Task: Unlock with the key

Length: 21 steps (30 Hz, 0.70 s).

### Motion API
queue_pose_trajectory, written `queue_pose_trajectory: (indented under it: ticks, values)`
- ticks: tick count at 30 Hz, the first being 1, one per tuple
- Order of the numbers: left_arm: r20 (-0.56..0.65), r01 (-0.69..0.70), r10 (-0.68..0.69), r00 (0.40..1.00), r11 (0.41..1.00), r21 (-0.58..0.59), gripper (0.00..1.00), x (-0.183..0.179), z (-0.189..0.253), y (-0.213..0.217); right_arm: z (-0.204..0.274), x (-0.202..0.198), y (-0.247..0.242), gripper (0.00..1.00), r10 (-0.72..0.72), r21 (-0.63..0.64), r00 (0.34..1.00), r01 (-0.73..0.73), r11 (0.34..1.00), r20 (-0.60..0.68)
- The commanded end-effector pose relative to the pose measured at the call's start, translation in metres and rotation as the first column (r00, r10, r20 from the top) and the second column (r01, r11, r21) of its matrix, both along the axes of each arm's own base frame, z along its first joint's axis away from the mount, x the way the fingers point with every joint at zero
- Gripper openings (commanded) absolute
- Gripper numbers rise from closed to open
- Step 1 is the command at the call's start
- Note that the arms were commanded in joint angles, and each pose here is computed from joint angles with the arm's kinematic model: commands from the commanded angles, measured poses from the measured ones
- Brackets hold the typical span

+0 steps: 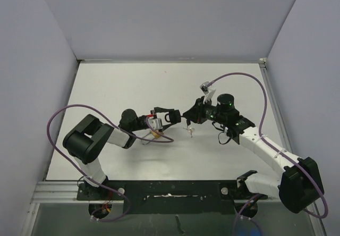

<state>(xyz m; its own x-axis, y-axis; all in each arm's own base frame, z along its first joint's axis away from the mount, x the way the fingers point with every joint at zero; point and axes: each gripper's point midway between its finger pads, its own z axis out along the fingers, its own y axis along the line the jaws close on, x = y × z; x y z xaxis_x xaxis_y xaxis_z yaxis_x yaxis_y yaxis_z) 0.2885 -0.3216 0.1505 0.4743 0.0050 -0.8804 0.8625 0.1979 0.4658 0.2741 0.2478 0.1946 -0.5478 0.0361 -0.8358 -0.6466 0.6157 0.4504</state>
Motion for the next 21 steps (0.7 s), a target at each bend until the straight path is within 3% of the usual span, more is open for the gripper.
queue_pose_trajectory:
  ticks: [1,21]
  values:
    - [0.166,0.009,0.008,0.986,0.995,-0.098,0.00,-0.002,0.053,-0.002,0.026,0.008,0.010,0.00,0.014,0.032,0.997,-0.016,0.999,0.078]
    - [0.159,-0.001,0.018,0.987,0.994,-0.109,0.00,-0.003,0.063,-0.009,0.022,0.008,0.016,0.00,0.023,0.025,0.998,-0.025,0.999,0.064]
